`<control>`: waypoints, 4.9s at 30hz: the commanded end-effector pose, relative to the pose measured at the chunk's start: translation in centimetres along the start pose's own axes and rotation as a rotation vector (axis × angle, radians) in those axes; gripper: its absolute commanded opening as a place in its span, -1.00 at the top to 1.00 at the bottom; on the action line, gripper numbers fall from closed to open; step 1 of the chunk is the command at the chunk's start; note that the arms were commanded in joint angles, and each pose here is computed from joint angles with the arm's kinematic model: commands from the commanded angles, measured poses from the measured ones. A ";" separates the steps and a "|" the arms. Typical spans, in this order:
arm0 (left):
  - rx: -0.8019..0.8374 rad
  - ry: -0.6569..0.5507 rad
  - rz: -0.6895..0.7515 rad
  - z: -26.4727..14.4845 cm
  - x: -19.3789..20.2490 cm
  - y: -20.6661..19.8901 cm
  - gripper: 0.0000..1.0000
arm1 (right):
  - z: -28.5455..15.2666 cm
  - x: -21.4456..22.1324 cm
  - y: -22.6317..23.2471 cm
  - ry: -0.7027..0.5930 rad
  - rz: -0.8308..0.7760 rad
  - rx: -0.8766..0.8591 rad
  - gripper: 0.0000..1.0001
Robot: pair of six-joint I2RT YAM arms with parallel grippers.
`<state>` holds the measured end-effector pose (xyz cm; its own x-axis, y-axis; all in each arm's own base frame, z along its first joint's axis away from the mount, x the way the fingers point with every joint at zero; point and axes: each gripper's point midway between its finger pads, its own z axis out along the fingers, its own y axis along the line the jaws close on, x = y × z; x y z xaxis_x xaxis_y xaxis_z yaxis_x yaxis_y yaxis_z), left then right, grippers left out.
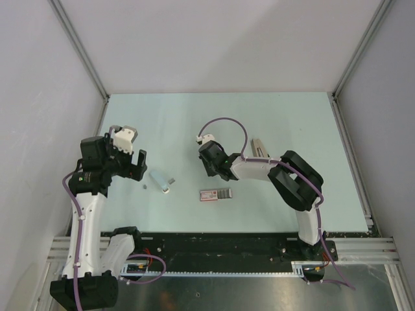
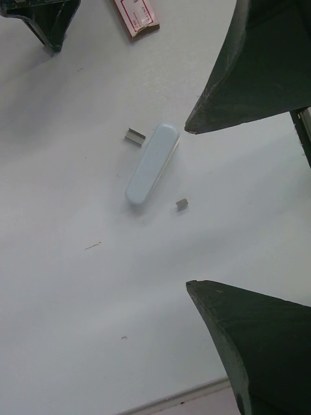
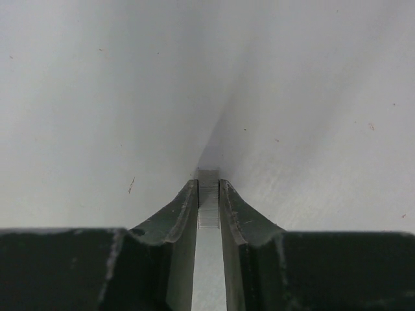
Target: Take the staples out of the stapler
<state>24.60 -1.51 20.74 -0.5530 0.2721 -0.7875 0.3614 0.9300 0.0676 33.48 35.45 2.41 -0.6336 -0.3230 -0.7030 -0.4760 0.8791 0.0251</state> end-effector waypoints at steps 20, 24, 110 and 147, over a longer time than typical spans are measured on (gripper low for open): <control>0.003 -0.029 0.016 -0.4 -0.3 -0.1 -0.99 | -9.0 -0.3 -0.3 -0.005 0.259 0.168 1.00; 0.001 -0.031 0.018 -0.5 -0.3 -0.1 -0.99 | -10.1 2.2 0.5 -0.004 0.323 0.274 1.00; -0.010 -0.044 0.018 -0.9 -0.6 -0.1 -0.99 | -9.3 7.7 1.4 0.107 0.298 0.228 1.00; 0.000 -0.047 0.022 -0.9 -0.6 -0.3 -0.99 | -8.7 7.8 1.6 0.122 0.290 0.206 0.45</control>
<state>24.28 -1.51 21.44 -0.5250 0.2824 -0.8029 0.3628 0.9276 0.0890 22.16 31.34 2.69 -0.8113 -0.0914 -0.5775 -0.1555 0.9859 0.0624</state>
